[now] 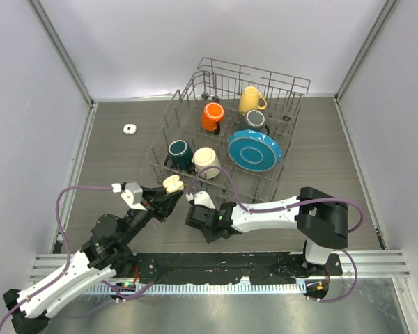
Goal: Insert the wireless bluetooth earbuds into the charging case
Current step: Pick up the earbud from the center of the board.
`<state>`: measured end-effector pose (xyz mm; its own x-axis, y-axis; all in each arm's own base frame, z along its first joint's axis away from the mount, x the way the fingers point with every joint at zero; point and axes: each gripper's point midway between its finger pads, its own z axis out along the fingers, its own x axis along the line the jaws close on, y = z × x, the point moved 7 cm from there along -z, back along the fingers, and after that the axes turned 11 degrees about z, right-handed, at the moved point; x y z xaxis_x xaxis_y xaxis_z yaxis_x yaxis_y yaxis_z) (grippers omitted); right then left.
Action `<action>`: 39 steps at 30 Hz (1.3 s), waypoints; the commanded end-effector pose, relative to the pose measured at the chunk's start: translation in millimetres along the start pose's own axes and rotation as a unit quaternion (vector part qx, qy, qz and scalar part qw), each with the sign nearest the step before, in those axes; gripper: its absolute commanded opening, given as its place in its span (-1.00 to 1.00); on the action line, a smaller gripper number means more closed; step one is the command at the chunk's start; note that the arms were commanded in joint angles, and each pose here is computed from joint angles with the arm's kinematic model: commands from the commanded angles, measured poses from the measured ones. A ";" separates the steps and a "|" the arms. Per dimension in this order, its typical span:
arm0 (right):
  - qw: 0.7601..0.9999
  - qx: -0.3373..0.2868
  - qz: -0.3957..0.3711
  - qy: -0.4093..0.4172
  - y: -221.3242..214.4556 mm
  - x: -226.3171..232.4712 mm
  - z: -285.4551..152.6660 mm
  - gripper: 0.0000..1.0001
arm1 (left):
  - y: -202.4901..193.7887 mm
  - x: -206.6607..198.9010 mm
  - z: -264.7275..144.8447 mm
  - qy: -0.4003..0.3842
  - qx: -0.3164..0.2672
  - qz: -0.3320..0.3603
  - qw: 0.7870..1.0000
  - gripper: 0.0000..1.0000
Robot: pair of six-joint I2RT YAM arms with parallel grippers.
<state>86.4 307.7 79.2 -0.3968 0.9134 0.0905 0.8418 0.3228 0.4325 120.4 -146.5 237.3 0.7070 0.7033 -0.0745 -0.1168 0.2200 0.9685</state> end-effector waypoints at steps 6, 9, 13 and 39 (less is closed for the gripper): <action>0.999 0.042 -0.020 -0.019 -19.6 -16.1 -0.8 -0.27 | 12.8 -2.0 2.6 -0.003 -0.029 -0.008 1.000 -1.00; 0.999 0.044 -0.021 -0.017 -19.9 -15.5 -0.4 -0.31 | 12.7 -1.8 3.2 -0.003 -0.029 -0.008 1.000 -1.00; 0.999 0.046 -0.021 -0.018 -20.5 -14.5 2.7 -0.36 | 12.4 -2.4 3.9 -0.004 -0.027 -0.008 1.000 -1.00; 0.975 -0.191 0.112 0.018 52.8 -23.5 -91.0 -0.98 | 14.8 -2.6 8.2 -0.004 -0.033 -0.005 0.999 -1.00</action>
<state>92.8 285.2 127.5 -0.3166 0.9387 0.1368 0.8095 0.1922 0.5547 123.1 -150.0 235.3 0.7067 0.7034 -0.0759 -0.1066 0.2120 0.9714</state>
